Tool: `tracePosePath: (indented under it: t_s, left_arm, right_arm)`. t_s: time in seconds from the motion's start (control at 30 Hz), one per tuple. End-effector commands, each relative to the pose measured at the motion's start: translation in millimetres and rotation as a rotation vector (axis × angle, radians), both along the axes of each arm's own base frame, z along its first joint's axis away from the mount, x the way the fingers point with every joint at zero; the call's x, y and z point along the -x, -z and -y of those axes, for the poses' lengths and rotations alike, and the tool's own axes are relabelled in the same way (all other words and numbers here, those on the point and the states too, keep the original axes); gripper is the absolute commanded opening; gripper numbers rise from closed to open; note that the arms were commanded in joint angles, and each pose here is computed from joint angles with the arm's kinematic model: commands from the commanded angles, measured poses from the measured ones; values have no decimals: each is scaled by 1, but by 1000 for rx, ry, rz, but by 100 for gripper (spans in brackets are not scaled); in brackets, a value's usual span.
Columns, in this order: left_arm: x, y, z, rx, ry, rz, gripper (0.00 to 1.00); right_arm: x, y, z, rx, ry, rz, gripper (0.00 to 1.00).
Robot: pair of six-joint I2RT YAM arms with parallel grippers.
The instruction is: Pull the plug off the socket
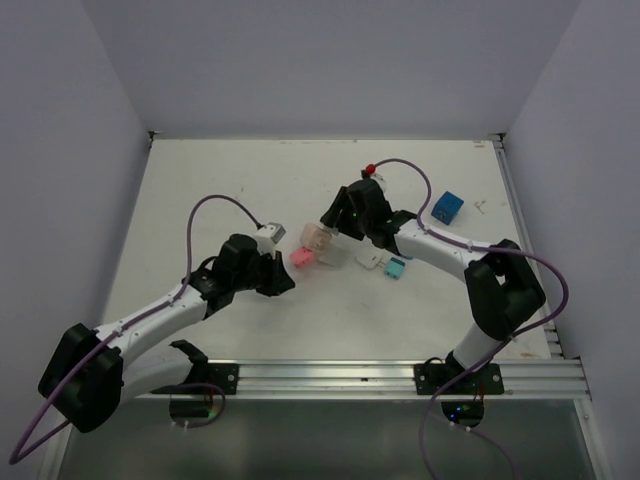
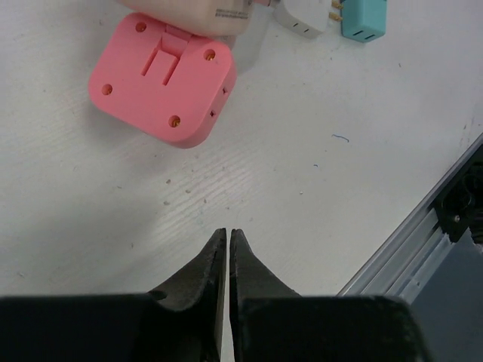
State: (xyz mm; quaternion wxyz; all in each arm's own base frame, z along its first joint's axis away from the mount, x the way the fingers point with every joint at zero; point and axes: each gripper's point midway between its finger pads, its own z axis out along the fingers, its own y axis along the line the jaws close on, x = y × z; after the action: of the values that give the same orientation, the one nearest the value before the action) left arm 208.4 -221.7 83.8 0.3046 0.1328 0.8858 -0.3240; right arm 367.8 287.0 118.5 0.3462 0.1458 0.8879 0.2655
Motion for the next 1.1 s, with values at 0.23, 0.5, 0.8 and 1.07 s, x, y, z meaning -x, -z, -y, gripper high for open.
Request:
tracePosePath:
  t_s: [0.23,0.5,0.8,1.07]
  left_arm:
    - [-35,-87,-15,87,-164,316,53]
    - [-55,-101,-7,126,-188,397,90]
    - [-72,-89,7,104,-164,379,100]
    - [-79,-75,11,55,-115,342,99]
  right_arm:
    - [-1,-31,-28,-136,-99,91,0]
    - [16,-33,-36,-217,-155,60,0]
    - [30,-45,-48,-261,-277,89,0]
    - [42,-57,-61,-286,-427,145,0]
